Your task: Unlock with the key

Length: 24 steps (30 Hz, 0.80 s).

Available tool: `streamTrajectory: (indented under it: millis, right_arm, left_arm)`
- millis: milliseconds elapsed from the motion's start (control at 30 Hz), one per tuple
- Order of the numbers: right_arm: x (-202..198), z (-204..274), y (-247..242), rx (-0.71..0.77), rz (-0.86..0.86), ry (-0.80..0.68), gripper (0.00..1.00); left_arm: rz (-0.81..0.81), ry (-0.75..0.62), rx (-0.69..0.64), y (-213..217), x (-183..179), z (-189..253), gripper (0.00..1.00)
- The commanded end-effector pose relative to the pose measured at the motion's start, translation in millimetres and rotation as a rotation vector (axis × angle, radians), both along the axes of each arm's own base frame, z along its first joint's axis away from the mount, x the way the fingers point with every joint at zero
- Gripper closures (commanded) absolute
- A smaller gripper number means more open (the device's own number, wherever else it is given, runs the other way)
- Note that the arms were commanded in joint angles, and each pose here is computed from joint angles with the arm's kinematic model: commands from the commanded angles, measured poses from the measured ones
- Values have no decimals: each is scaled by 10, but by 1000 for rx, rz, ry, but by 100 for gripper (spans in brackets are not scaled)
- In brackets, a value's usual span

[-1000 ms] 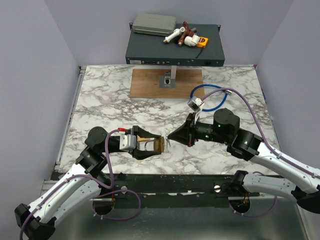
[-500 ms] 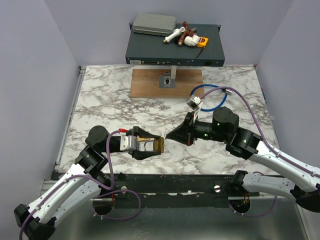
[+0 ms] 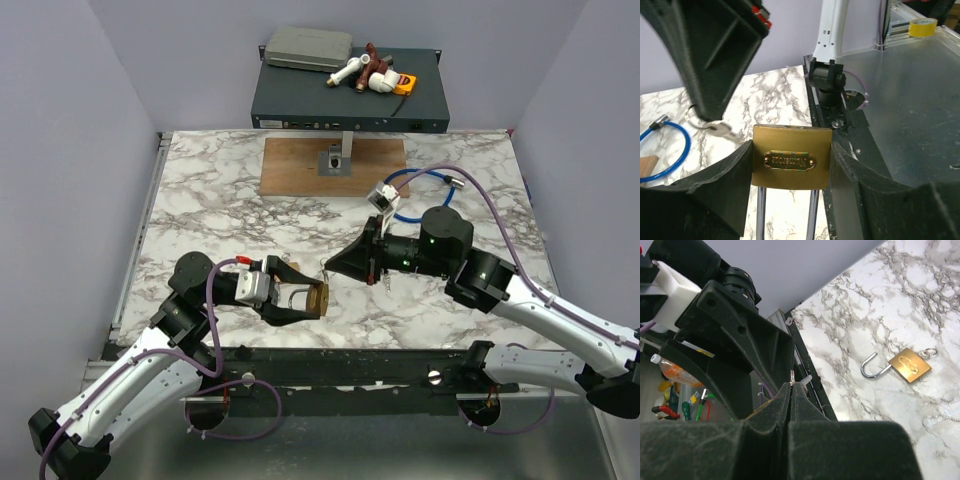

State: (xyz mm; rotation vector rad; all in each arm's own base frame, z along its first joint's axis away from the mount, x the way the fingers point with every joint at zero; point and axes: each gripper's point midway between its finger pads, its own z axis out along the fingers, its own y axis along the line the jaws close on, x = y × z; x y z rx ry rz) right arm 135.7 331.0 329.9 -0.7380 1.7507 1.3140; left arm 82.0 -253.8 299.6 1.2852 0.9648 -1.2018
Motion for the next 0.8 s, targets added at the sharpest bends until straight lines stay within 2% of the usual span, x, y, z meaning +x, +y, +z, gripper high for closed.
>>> streamTrajectory:
  millis: [0, 200, 400, 567, 667, 767]
  right_arm:
    - [-12, 233, 117, 54, 51, -65, 99]
    - [-54, 307, 177, 73, 94, -70, 99]
    - [-137, 420, 146, 112, 121, -77, 99]
    - [-190, 345, 124, 95, 139, -49, 99]
    - [-167, 238, 74, 71, 107, -33, 99]
    - [-119, 196, -9, 58, 53, -34, 99]
  left_arm:
    - [-93, -69, -34, 35, -171, 140, 100]
    - [-69, -74, -19, 31, -125, 62, 100]
    - [24, 6, -25, 10, 34, 27, 100]
    - [65, 22, -40, 6, 107, 48, 100]
    - [103, -5, -38, 4, 190, 40, 100]
    - [193, -62, 24, -5, 411, -176, 100]
